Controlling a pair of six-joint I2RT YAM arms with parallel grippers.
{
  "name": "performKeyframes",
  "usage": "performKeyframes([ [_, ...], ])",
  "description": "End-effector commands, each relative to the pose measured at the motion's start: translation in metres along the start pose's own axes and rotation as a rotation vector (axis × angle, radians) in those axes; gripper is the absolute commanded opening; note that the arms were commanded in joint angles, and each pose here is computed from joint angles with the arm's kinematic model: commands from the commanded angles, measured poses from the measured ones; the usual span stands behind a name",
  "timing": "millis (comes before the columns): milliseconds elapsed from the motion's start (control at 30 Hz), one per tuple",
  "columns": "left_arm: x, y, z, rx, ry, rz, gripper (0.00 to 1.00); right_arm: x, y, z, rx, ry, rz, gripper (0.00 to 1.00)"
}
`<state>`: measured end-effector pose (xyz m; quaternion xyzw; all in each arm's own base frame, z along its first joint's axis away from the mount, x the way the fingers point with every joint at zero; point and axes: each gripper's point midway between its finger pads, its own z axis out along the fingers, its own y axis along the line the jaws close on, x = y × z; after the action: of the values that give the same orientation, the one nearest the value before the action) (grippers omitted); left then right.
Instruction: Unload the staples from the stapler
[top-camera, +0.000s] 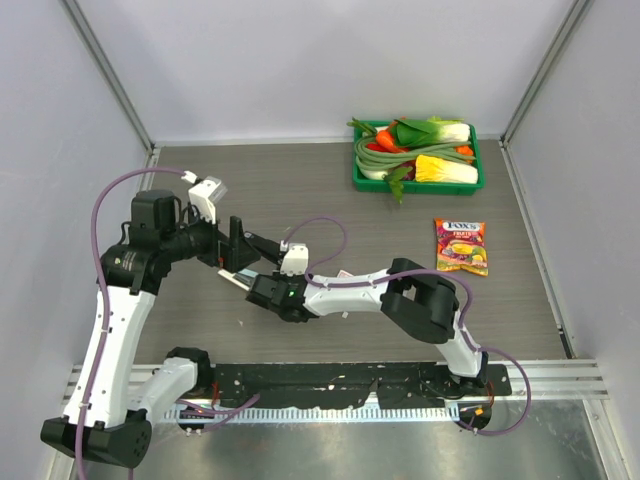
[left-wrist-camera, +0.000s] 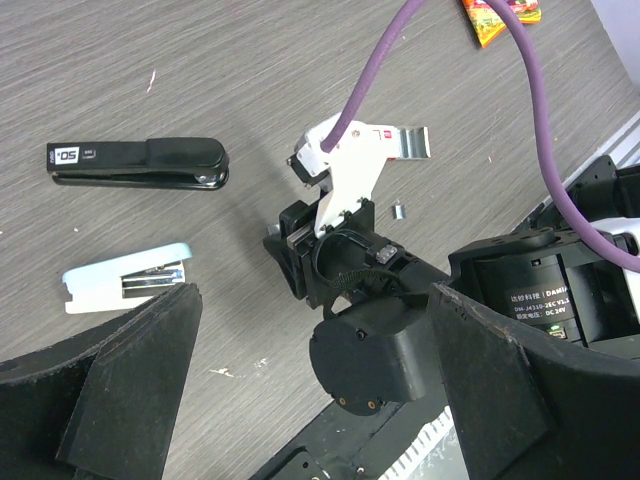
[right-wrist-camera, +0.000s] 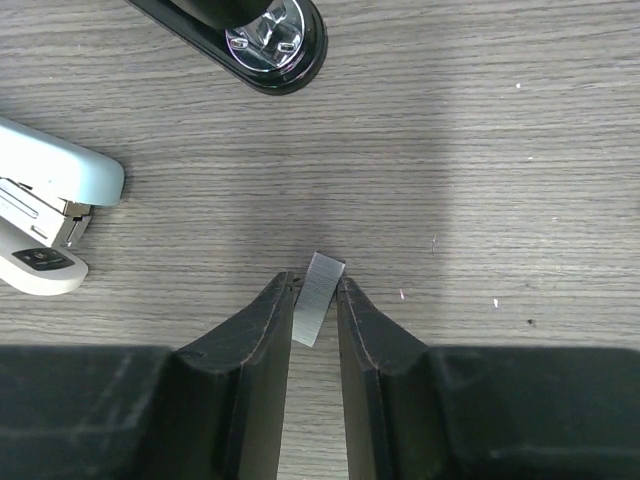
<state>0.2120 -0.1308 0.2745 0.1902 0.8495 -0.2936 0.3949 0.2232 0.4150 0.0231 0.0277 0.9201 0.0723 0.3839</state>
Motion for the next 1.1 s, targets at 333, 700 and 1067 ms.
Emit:
performKeyframes([
  [333,-0.01,0.0,0.0,0.005,-0.032,0.028,1.0,-0.026,-0.036,-0.013,0.111,-0.081,-0.082,0.21],
  [700,-0.014,0.02,0.045,0.082,0.006,0.082,1.0,-0.084,-0.092,-0.068,0.117,-0.184,0.064,0.17],
  [1067,0.037,0.0,0.148,0.241,0.202,0.458,1.0,-0.109,-0.19,-0.11,0.181,-0.227,0.274,0.17],
])
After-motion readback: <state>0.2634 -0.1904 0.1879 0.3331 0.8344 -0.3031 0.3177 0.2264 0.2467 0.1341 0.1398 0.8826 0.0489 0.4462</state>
